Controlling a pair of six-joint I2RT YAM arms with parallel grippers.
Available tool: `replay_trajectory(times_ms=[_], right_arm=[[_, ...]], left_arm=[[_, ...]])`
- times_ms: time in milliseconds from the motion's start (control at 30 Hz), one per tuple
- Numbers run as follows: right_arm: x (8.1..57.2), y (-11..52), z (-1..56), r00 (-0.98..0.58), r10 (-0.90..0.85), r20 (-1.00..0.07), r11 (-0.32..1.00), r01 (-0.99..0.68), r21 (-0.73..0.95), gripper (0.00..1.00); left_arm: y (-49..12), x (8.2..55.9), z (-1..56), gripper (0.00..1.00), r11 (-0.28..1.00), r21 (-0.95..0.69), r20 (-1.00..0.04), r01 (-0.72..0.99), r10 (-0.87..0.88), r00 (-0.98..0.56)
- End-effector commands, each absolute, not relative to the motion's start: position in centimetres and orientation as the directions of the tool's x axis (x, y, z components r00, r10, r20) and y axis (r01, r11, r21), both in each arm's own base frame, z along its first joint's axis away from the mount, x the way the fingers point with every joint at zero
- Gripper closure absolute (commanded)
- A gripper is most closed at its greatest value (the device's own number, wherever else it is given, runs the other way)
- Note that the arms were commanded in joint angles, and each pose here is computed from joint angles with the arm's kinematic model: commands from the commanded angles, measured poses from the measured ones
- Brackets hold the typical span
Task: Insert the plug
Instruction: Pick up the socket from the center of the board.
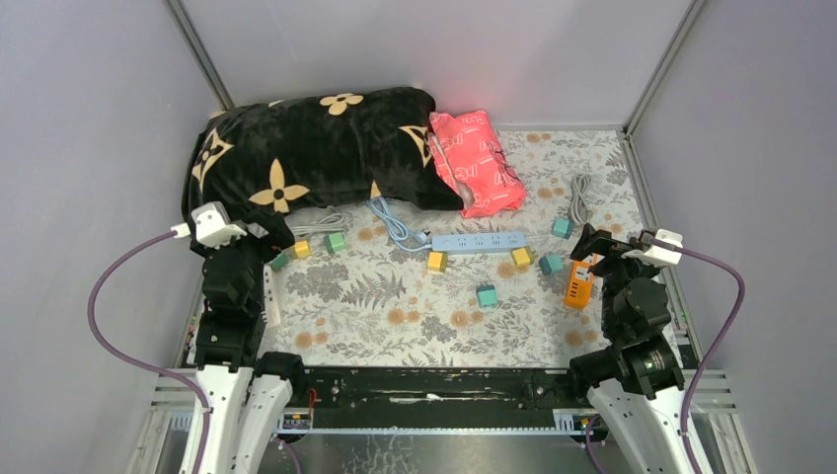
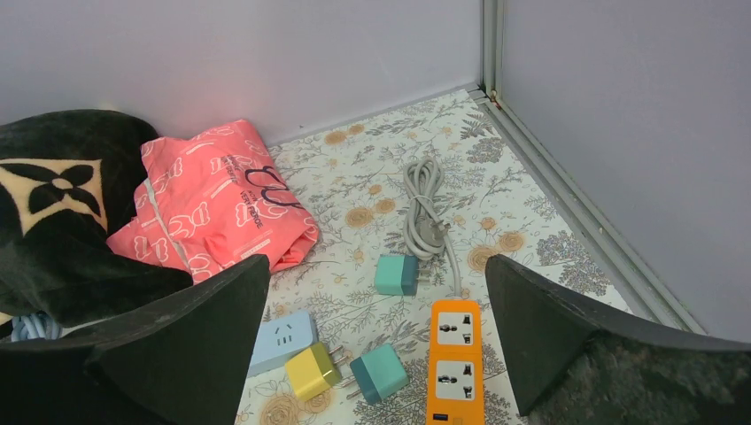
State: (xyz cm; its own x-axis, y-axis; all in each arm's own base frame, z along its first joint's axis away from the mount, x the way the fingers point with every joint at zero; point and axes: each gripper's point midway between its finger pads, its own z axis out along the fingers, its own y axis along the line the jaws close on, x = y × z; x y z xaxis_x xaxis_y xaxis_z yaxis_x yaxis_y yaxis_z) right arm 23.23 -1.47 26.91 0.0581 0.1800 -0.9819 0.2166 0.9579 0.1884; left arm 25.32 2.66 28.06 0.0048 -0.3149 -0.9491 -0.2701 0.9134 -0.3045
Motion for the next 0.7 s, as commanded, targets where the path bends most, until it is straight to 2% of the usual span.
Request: replay_trajectory(times_ms=[0, 367, 667], right_arm=[[23.2, -1.6, 28.6, 0.124, 0.195, -0.973, 0.952, 0.213, 0.219, 0.01], [23.2, -1.3, 28.5, 0.122, 0.195, -0.973, 0.957, 0.193, 0.216, 0.01], [23.2, -0.2, 28.4, 0.114, 0.198, -0.974, 0.968, 0.132, 0.212, 0.01]], left_arm=[[3.6, 25.6, 29.8, 0.00, 0.893, -0.336, -0.942, -0.298, -0.325, 0.089], [4.2, 26.3, 27.7, 0.00, 0.860, -0.340, -0.931, -0.381, -0.364, 0.009], [4.8, 26.3, 22.0, 0.00, 0.841, -0.239, -0.912, -0.485, -0.366, -0.186]])
